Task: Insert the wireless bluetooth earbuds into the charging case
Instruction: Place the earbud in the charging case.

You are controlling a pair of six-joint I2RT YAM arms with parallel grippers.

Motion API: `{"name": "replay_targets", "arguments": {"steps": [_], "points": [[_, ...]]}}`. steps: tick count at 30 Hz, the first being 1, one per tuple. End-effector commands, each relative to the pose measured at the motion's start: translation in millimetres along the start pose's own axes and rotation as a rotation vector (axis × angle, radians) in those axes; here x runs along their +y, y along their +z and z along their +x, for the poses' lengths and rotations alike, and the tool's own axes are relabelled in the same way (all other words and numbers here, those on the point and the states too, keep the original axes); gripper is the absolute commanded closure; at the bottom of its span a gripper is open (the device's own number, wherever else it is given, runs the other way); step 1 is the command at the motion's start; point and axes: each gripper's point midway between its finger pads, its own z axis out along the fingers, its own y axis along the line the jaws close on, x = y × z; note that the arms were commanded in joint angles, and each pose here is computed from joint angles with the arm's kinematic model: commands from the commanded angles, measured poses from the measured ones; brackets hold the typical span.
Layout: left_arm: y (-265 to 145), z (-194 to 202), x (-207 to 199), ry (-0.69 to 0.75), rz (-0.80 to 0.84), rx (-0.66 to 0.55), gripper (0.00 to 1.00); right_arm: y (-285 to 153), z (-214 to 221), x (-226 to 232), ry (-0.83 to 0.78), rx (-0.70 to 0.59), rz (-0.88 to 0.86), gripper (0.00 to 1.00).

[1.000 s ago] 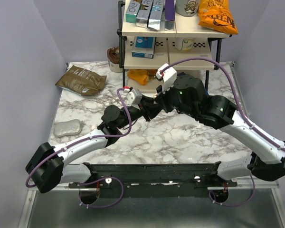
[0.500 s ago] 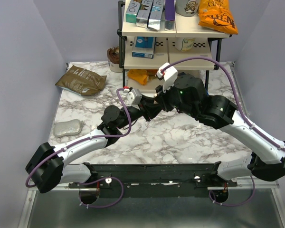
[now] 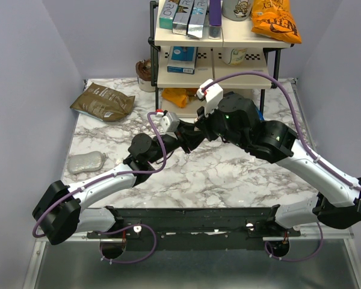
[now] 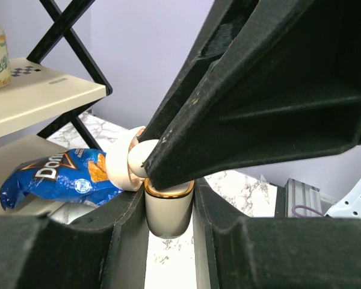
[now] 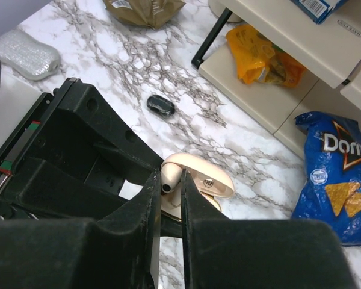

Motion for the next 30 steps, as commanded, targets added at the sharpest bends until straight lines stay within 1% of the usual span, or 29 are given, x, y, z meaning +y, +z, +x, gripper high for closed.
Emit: {"name": "replay_targets", "arguments": {"steps": [1,3,4,5,16,23,28,30], "points": [[-1.6,-22.5,-9.7,0.033,0.033,-0.07,1.0,4.7,0.7,-0.3,-0.007,0.003,0.019,0.9],[-2.2,-21.9,-9.0,0.037,0.03,-0.069,1.0,2.1,-2.0,-1.3,-0.001,-0.01,0.02,0.94],[-2.2,-23.5,-8.8,0.037,0.027,-0.075,1.0,1.1,-2.7,-1.8,0.002,-0.015,0.022,0.99],[-2.8,-22.5,-8.3,0.037,0.024,-0.073,1.0,1.1,-3.3,-2.6,0.005,-0.022,0.024,0.99],[-3.7,-26.7,-8.1,0.049,0.021,-0.101,1.0,-8.5,-8.6,-7.7,0.028,-0.077,0.036,0.99],[-5.3,-27.1,-6.5,0.056,0.014,-0.111,1.0,-20.5,-21.9,-14.0,0.069,-0.159,0.048,0.99],[-5.0,-26.9,-6.7,0.06,0.019,-0.122,1.0,-30.4,-29.2,-10.7,0.096,-0.221,0.011,0.99],[-5.3,-32.0,-8.1,0.067,0.026,-0.15,1.0,-29.3,-29.2,-5.1,0.11,-0.263,-0.02,0.99]]}}
